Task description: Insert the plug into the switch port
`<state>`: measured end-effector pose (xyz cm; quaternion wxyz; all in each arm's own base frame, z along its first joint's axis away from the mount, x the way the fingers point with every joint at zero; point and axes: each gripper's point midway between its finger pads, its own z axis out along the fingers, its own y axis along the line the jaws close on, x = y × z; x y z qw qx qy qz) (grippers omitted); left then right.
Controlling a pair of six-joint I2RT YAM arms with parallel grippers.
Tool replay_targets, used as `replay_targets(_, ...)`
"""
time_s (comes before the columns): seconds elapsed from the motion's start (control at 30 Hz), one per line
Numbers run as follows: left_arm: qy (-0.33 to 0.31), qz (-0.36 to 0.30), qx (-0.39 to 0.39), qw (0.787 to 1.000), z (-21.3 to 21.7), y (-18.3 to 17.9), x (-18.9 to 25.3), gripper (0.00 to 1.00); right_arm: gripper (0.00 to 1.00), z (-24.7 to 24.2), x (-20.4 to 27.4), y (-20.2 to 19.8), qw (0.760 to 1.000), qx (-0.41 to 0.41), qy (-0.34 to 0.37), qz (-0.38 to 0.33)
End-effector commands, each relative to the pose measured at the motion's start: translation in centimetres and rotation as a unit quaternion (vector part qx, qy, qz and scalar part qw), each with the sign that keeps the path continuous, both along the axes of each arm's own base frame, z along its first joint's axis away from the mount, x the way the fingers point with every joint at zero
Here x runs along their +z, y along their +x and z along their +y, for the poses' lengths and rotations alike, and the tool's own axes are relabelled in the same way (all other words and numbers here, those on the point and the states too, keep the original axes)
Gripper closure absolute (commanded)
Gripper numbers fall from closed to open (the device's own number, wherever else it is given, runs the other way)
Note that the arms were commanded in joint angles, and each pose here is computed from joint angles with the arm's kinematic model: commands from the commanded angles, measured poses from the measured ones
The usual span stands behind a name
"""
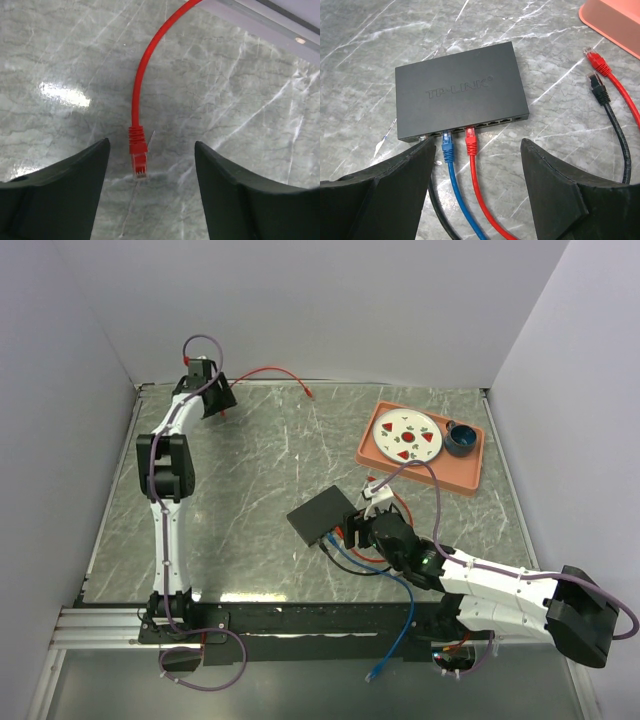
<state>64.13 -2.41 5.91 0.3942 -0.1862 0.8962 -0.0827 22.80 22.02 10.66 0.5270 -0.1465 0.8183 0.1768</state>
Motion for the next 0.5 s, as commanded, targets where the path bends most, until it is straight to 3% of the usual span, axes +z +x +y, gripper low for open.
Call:
replay_targets(0.0, 0.018, -0.029, 0.004, 0.999, 0.2, 1.4, 1.7, 0.33, 0.23, -0.3, 0.7, 0.7, 1.0, -0.021, 0.016, -0.006)
replay_targets(0.23, 0.044, 0.015, 0.003, 0.999, 0.3, 0.5, -1.6, 0.47, 0.23, -0.9, -0.3, 1.0, 1.0, -0.03, 0.01, -0.001)
replay_targets(0.33, 0.043, 0.01, 0.002, 0.999, 0.2, 0.7, -1.5, 0.64, 0.23, -1.1, -0.3, 1.0, 0.999, -0.032, 0.01, 0.001)
replay_targets(0.37, 0.043, 0.008, 0.002, 0.999, 0.2, 0.8, -1.3, 0.75, 0.23, -1.2, -0.4, 0.9, 0.999, -0.034, 0.01, 0.001)
replay_targets(0.43, 0.04, 0.007, 0.001, 0.999, 0.1, 0.8, -1.4, 0.84, 0.23, -1.4, -0.5, 0.8, 0.999, -0.035, 0.011, 0.001)
replay_targets(0.47, 0.034, 0.007, -0.004, 0.999, -0.2, 0.7, -1.4, 0.93, 0.23, -1.5, -0.3, 0.7, 0.999, -0.038, 0.016, -0.001)
